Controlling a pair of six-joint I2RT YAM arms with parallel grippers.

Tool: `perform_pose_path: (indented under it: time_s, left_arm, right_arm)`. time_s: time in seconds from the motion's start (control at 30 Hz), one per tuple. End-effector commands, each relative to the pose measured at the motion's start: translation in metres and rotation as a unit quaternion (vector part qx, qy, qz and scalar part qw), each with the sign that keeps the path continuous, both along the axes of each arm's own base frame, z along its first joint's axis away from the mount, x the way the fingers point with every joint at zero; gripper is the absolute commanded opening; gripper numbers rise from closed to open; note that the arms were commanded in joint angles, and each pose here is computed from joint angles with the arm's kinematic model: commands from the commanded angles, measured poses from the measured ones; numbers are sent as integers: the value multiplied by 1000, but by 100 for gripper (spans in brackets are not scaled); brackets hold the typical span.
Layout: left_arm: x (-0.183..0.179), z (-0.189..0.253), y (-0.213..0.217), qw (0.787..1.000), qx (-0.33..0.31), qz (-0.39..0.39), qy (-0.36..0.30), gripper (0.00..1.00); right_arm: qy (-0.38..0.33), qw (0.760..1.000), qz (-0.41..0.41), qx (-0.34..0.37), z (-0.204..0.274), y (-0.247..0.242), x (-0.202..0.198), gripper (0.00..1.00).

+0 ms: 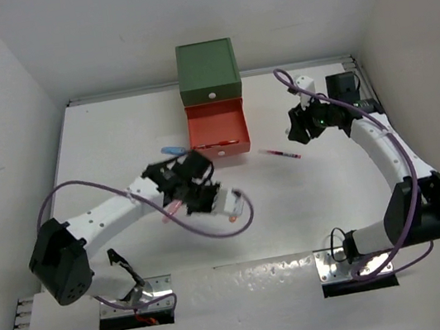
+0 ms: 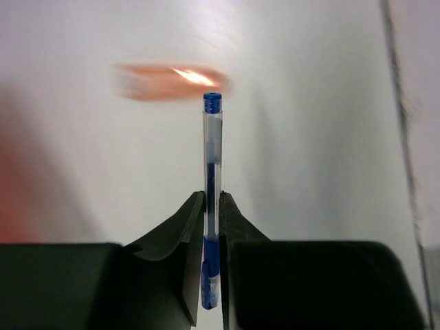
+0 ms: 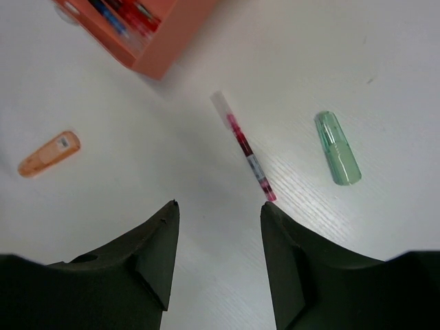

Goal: Sort the stationery into containers
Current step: Pick up the pen from the center of the board, then place the pen in the drawer.

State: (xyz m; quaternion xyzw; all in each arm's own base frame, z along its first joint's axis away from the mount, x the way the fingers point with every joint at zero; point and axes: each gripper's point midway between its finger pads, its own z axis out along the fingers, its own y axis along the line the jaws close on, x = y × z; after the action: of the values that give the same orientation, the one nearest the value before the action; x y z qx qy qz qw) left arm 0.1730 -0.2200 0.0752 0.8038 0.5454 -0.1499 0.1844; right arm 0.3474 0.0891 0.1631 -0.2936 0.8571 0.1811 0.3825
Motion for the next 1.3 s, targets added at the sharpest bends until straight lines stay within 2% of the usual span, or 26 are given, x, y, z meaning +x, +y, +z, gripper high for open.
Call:
perform_pose_path:
  time_s: [0.0, 0.03, 0.1, 0.17, 0.27, 0.3, 0.53, 0.57, 0.63, 0.7, 0.73, 0.77, 0.9, 0.97, 1.03, 1.07, 1.2, 1.27]
  left_arm:
    - [44, 121, -61, 986, -141, 83, -25, 0]
    - [70, 170, -81, 974, -196, 99, -56, 0]
    - [99, 208, -87, 956, -243, 152, -66, 0]
    - [127, 236, -100, 943, -273, 164, -97, 0]
    - [175, 234, -102, 930, -273, 207, -133, 0]
    - [201, 222, -99, 921, -270, 246, -135, 0]
    - [276, 189, -95, 893, -297, 327, -82, 0]
    - [288, 184, -92, 887, -300, 342, -73, 2]
    - [298, 179, -90, 882, -303, 355, -59, 9]
    - [307, 175, -90, 878, -306, 364, -51, 24]
    - [309, 177, -90, 874, -313, 370, -42, 34]
    - [313, 177, -90, 871, -316, 373, -37, 53]
    - [317, 228, -93, 853, -377, 361, -20, 66]
    - [315, 260, -86, 836, -409, 366, -20, 78]
    - [308, 282, -78, 829, -426, 361, -26, 82]
    - [298, 301, -71, 826, -436, 355, -37, 100]
    - [274, 319, -40, 827, -425, 364, -52, 100]
    - [258, 314, -24, 831, -408, 377, -37, 100]
  right_arm:
    - [-31, 999, 19, -39, -5, -12, 5, 50]
    - [-29, 999, 16, -38, -7, -14, 7, 49]
    - [-18, 999, 12, -33, -15, -17, 7, 48]
    - [-12, 999, 14, -29, -21, -15, 6, 47]
    - [-10, 999, 15, -30, -29, -16, 7, 47]
    - [-10, 999, 15, -30, -31, -16, 8, 47]
    - [1, 1000, -10, -26, -46, -29, 18, 47]
    - [-2, 1000, -11, -25, -45, -29, 21, 47]
    - [0, 1000, -12, -26, -48, -30, 24, 47]
    - [-2, 1000, -6, -30, -53, -30, 26, 47]
    - [-6, 999, -2, -32, -53, -30, 28, 46]
    - [-9, 999, 5, -35, -55, -29, 29, 46]
    - [-11, 997, 46, -63, -73, -25, 31, 42]
    - [-10, 995, 70, -71, -81, -15, 31, 41]
    - [-5, 992, 91, -84, -92, -10, 33, 41]
    - [-7, 991, 102, -90, -96, -7, 34, 41]
    - [5, 988, 116, -102, -111, -1, 44, 41]
    - [11, 987, 123, -103, -120, 4, 48, 40]
